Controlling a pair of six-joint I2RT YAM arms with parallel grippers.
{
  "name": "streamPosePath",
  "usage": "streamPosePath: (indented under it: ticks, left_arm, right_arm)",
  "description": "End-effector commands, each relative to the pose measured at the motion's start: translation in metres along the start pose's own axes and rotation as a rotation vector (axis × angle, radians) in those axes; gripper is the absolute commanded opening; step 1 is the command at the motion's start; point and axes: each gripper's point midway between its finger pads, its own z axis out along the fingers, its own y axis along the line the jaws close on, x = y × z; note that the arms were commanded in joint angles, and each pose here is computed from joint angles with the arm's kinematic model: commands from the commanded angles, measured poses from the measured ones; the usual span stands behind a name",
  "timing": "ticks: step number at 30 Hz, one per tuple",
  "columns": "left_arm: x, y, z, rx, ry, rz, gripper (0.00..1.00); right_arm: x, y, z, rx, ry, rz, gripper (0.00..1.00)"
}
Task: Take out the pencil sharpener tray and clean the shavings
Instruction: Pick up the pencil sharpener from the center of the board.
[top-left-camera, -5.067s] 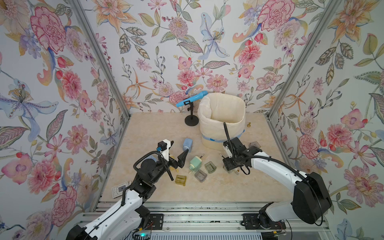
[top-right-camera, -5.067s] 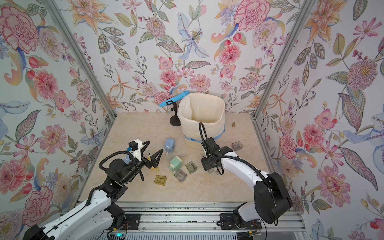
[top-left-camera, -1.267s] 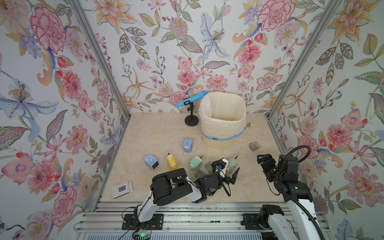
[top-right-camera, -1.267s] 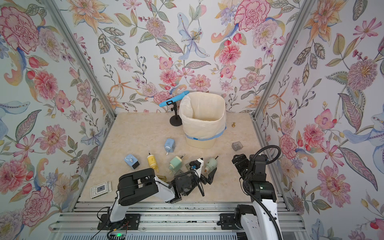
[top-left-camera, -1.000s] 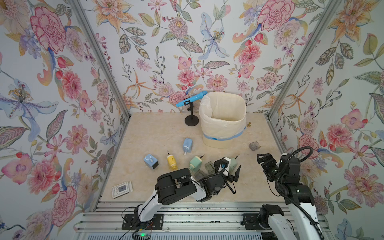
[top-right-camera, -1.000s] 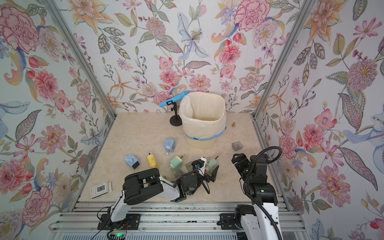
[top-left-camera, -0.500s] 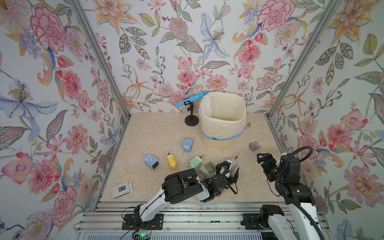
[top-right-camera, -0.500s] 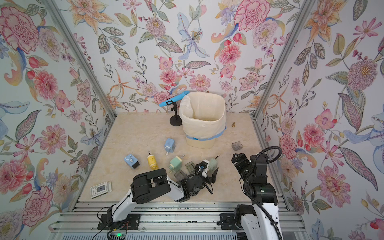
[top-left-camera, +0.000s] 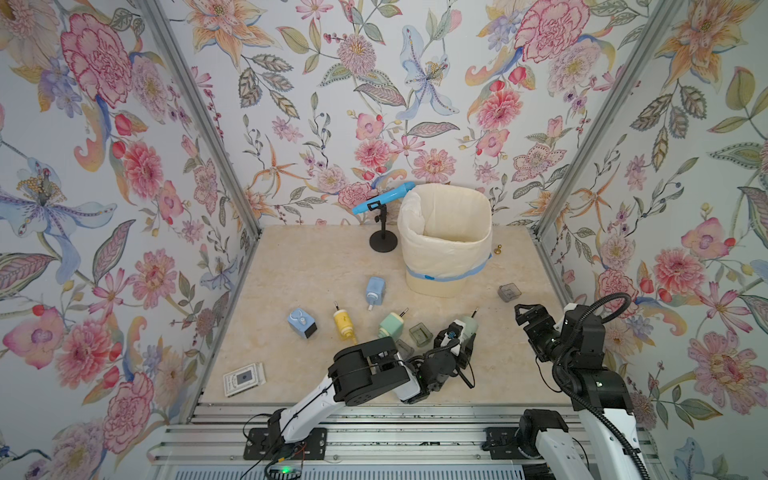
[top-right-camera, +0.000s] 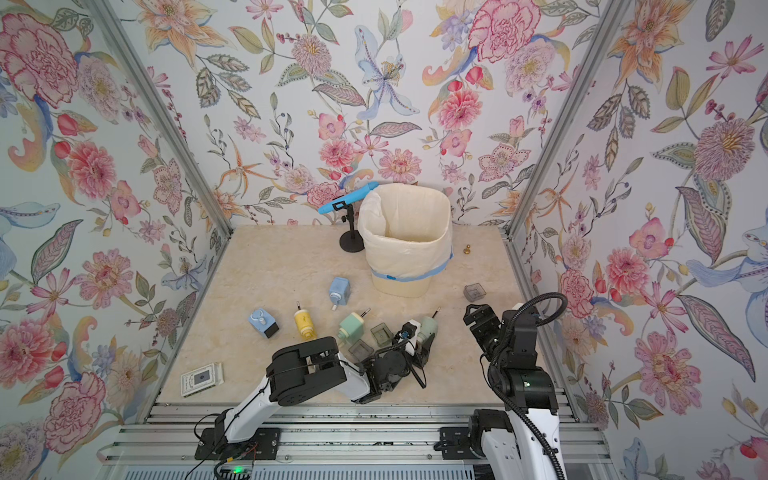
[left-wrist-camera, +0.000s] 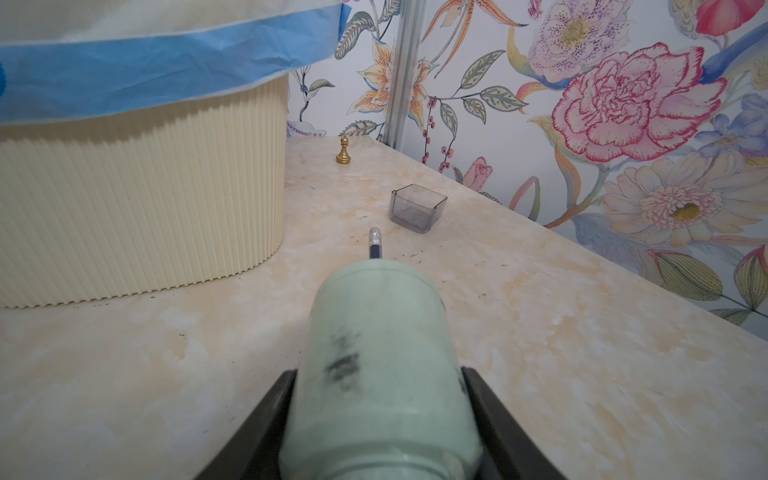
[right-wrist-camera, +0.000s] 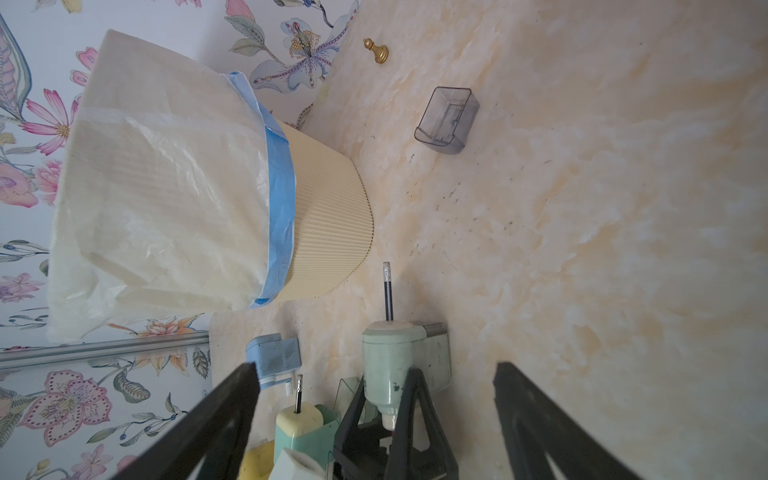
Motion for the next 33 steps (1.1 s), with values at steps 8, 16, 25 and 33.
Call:
streamPosePath:
  ticks: [8,16,25,33]
  left_arm:
    - [-0.025,-0.004,0.002,0.080,-0.052,-0.024,0.39]
    - [-0.063,-0.021,-0.020,0.239,-0.040,0.113,0.30]
    - [-0.122,-0.024,-0.077,0.535,-0.005,0.169,0.29]
    - [-0.215,0.020,-0.125,0.605,-0.011,0.142,0.25]
  right_arm:
    - [-0.004,0.008,-0.007,-0.038,-0.020,-0.025,0.91]
    - [-0.008,0.030,-0.009,-0.112,-0.016,-0.130,0.91]
    - [-0.025,0.103,-0.027,-0.322,-0.005,-0.436,0.93]
    - [-0.019,0.171,-0.071,-0.595,-0.015,-0.708,0.93]
